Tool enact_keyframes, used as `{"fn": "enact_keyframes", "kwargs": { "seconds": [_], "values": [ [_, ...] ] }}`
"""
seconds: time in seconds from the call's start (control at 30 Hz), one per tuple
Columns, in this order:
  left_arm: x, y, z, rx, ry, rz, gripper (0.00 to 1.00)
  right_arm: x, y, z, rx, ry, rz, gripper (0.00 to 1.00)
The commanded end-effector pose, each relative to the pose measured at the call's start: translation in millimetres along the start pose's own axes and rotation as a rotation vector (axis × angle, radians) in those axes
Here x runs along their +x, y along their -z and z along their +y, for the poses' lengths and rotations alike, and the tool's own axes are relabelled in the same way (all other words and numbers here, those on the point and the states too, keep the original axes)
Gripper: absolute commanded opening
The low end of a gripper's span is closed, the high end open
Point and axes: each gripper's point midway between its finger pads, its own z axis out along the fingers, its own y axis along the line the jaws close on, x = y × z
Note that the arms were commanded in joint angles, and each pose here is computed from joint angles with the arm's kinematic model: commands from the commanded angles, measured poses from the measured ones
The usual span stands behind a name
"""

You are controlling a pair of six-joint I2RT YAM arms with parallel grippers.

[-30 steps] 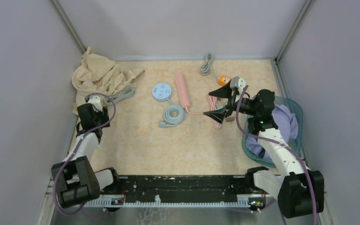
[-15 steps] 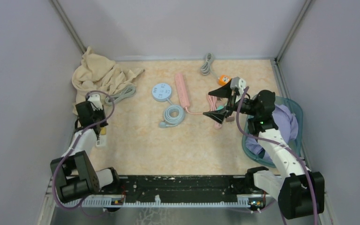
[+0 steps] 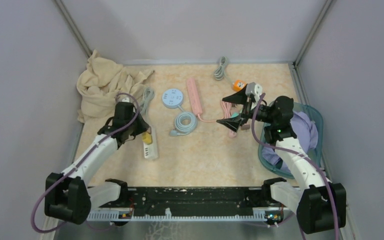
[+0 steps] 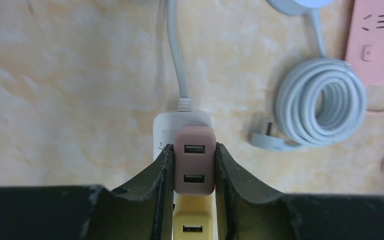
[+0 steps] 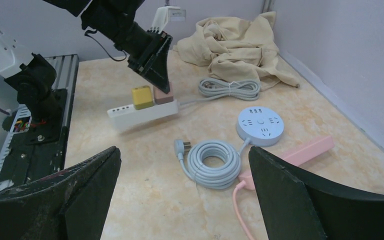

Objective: Pull the plug off the socket
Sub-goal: Move the socket to the center of the board.

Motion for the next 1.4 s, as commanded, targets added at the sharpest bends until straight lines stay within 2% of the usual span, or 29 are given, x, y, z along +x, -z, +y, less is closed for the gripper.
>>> {"fn": "enact_keyframes", "kwargs": {
  "seconds": [0.0, 0.1, 0.2, 0.33, 0.5, 0.57, 0.73, 0.77, 0.8, 0.87, 1.0, 1.07, 1.23, 1.37],
  "values": [
    [21.3, 21.2, -14.2, -0.117, 0.379, -0.014, 0.09, -0.5, -1.7, 3.6, -0.023, 0.048, -0.005, 0.99],
    [36.8, 30.1, -28.9, -0.120, 0.476, -0.013, 0.10, 3.2, -2.1, 2.1, -0.022, 0.041, 0.001, 0.99],
    [54.1, 34.4, -36.5, -0.167, 0.511, -0.006, 0.12, 6.1, -2.5, 0.5, -0.022, 0.037, 0.006, 0.99],
    [82.6, 31.6, -46.3, -0.259, 0.503, 0.061, 0.17, 9.2, -2.5, -0.6, -0.020, 0.038, 0.015, 0.99],
    [109.9, 24.8, -72.0, -0.285, 0.449, 0.110, 0.23, 11.5, -2.2, -2.0, -0.016, 0.040, 0.021, 0.99],
    [115.0, 25.4, -81.0, -0.282, 0.468, 0.113, 0.35, 12.9, -1.9, -2.3, -0.016, 0.039, 0.024, 0.99],
    [118.7, 32.6, -111.0, -0.210, 0.465, 0.138, 0.88, 16.6, -2.5, -1.8, -0.028, 0.031, 0.030, 0.99],
    [117.6, 35.4, -116.9, -0.193, 0.454, 0.139, 0.95, 17.5, -2.6, -1.7, -0.031, 0.029, 0.031, 0.99],
    [115.4, 38.4, -122.1, -0.175, 0.440, 0.134, 0.99, 18.1, -2.7, -1.3, -0.034, 0.029, 0.032, 0.99],
    [110.1, 46.6, -131.9, -0.132, 0.403, 0.124, 1.00, 20.1, -2.8, -0.7, -0.042, 0.026, 0.035, 0.99],
    [94.7, 64.4, -141.0, -0.025, 0.264, 0.075, 1.00, 22.5, -2.7, 2.2, -0.062, 0.028, 0.037, 0.99],
    [91.7, 70.3, -139.2, 0.035, 0.149, 0.058, 1.00, 24.5, -2.6, 3.5, -0.073, 0.029, 0.040, 0.99],
    [87.6, 90.4, -145.9, 0.329, -0.303, -0.019, 1.00, 34.1, -2.4, 12.3, -0.127, 0.026, 0.057, 0.99],
    [81.1, 109.6, -143.6, 0.519, -0.526, -0.165, 1.00, 45.3, -11.8, 31.1, -0.207, 0.039, 0.077, 0.99]
  ]
}}
